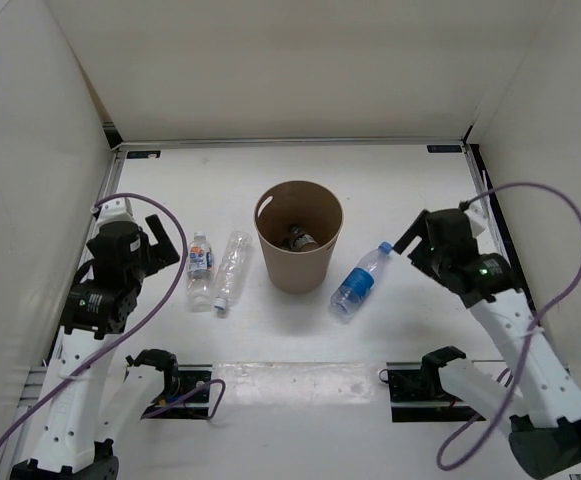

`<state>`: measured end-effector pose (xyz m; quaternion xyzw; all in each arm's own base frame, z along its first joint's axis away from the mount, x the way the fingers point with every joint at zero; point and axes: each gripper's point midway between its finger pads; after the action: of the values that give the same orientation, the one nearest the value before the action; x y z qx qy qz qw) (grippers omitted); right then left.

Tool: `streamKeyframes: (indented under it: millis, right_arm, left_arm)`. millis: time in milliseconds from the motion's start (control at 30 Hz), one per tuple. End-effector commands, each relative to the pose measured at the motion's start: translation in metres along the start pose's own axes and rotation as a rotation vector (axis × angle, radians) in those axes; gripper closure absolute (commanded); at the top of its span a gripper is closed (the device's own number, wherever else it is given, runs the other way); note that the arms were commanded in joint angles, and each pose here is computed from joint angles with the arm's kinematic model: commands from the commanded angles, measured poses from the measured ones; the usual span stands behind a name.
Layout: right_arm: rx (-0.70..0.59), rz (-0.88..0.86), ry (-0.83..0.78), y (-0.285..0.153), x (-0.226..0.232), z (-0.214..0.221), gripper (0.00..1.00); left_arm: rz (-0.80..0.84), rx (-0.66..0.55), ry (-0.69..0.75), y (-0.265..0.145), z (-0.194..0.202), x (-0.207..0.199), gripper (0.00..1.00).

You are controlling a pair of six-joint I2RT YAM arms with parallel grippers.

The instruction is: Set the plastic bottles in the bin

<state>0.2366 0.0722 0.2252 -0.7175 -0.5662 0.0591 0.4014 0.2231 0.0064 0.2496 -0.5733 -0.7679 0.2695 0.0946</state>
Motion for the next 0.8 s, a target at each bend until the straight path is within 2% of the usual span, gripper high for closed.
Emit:
streamKeyframes:
  millis: [0,100,233,367,467,767]
  right_arm:
    - [0.214,-0.060,0.166,0.033,0.000,0.045,0.10]
    - [0.305,-0.045,0.186,0.048,0.002,0.077,0.10]
    - [0.232,0.050,0.148,0.060,0.008,0.080,0.10]
    - [0.307,0.122,0.151,0.083,0.012,0.091,0.10]
    - [0.422,0.174,0.159,0.105,0.010,0.113,0.10]
    - [0.541,0.197,0.139,0.136,0.017,0.142,0.10]
  left_arm:
    - [0.012,-0.003,-0.006,-0.004,-0.004,-0.002,0.00]
    - [0.044,0.017,0.004,-0.002,0.000,-0.008,0.00]
    - [0.058,0.033,0.017,-0.001,0.001,-0.012,0.00]
    - [0.075,0.026,0.018,-0.004,0.001,-0.013,0.00]
    - [0.073,0.008,0.012,-0.006,-0.001,-0.011,0.00]
    - [0.082,0.009,0.003,-0.008,-0.001,-0.012,0.00]
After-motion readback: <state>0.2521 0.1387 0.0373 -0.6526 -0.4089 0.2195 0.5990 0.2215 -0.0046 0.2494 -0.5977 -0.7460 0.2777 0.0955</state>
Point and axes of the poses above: each gripper's point midway between its finger pads, its own y axis out along the fingers, its own x axis along the line the jaws close on, z = x × y, and after that the axes turned 1 degree about -y, right-handed
